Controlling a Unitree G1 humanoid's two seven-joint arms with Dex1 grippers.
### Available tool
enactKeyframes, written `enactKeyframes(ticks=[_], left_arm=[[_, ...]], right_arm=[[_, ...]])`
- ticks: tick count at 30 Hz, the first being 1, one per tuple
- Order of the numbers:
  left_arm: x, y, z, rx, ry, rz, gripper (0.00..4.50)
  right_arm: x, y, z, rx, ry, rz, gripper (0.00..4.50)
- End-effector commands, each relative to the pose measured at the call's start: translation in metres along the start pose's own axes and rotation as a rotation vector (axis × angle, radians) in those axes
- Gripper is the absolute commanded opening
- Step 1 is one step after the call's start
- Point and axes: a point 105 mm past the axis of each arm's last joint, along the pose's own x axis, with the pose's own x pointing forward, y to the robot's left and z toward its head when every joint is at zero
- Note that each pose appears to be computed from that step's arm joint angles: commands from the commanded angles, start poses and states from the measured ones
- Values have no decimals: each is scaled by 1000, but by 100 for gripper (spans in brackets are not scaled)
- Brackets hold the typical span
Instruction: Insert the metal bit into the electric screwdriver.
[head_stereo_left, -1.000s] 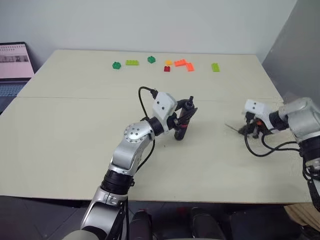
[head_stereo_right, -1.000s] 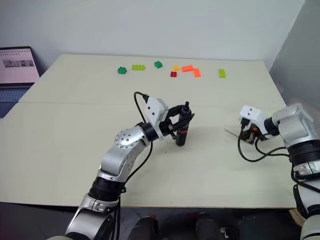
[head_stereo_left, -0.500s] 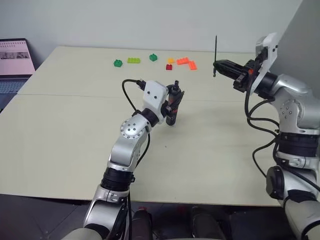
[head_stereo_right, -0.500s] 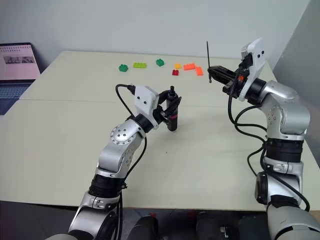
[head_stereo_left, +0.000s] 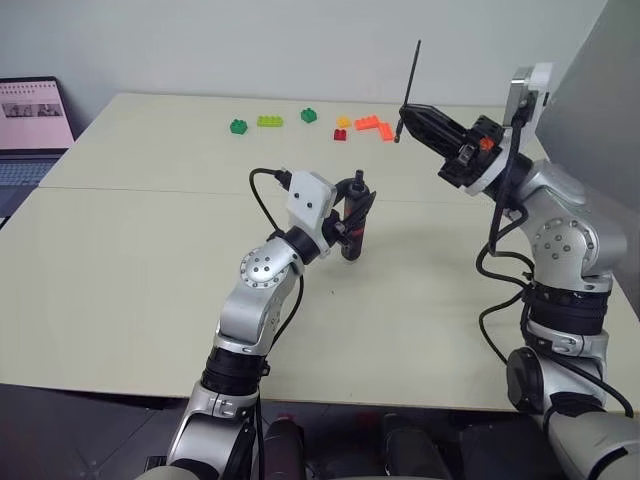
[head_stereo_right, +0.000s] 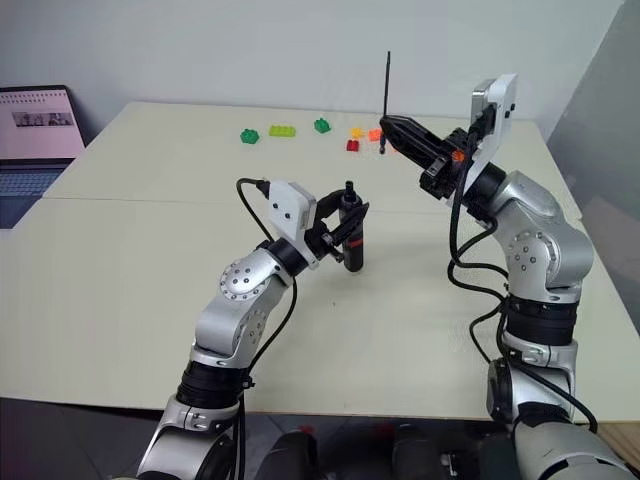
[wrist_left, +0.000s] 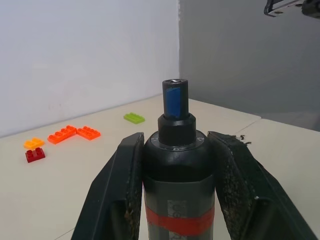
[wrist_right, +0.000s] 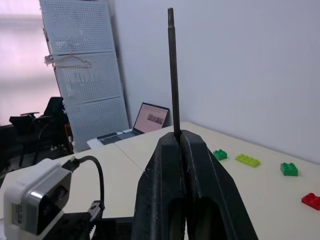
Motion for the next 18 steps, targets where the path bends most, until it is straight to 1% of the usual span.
enactKeyframes(ticks=[1, 5, 10, 18], left_arm=[[1, -11, 12, 43, -61, -45, 164], [-2, -11, 5, 66, -39, -54, 164], [-4, -9, 3, 72, -36, -36, 164], [-7, -3, -1, 64, -32, 22, 164]], right_arm=[[6, 15, 8, -32, -55, 49, 0], [10, 17, 2, -51, -49, 35, 0], [17, 23, -4, -88, -65, 20, 0], [15, 29, -24, -79, -64, -5, 0]])
